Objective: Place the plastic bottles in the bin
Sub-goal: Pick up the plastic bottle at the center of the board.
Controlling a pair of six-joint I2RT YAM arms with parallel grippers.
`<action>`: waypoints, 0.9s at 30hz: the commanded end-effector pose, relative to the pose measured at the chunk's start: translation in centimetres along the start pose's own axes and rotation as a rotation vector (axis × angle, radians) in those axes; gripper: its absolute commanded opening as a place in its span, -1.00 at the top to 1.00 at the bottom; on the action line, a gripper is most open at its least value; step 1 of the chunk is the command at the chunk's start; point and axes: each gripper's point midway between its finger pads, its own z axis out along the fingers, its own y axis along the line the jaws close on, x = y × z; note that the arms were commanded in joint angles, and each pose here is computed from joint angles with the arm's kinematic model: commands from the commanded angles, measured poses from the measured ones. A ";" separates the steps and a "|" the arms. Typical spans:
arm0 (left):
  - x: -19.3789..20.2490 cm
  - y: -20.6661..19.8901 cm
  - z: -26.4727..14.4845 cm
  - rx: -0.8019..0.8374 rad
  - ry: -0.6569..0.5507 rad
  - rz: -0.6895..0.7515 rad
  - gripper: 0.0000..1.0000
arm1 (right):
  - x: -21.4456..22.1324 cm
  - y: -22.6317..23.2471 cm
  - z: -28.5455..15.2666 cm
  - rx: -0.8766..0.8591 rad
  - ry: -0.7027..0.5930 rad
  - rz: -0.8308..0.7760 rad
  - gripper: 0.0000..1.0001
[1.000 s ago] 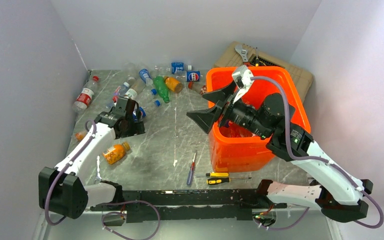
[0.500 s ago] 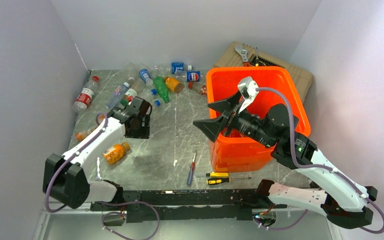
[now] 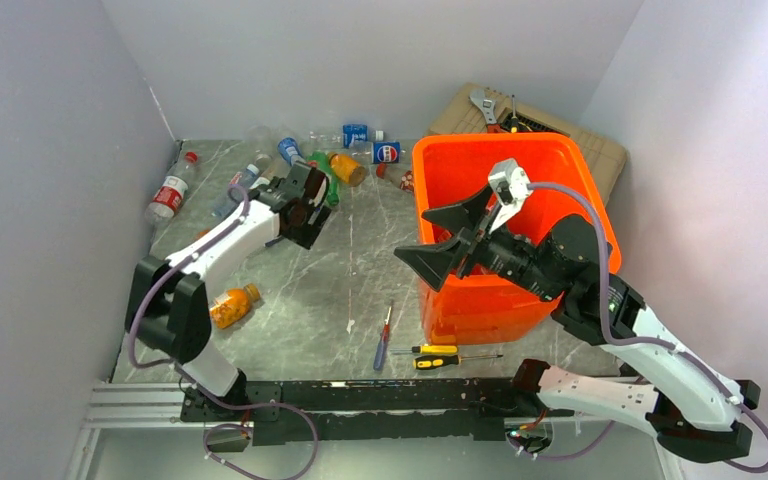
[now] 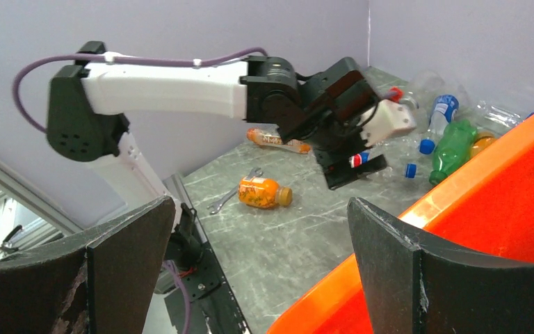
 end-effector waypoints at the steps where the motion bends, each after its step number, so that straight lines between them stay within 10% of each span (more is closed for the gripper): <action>1: -5.6 -0.1 2.7 0.037 -0.121 0.160 -0.99 | -0.1 0.3 -0.7 -0.012 -0.014 0.015 -0.99; 27: -1.9 -1.6 13.6 0.094 0.058 0.085 -0.66 | -0.6 -0.5 -2.1 0.028 -0.044 -0.034 -0.99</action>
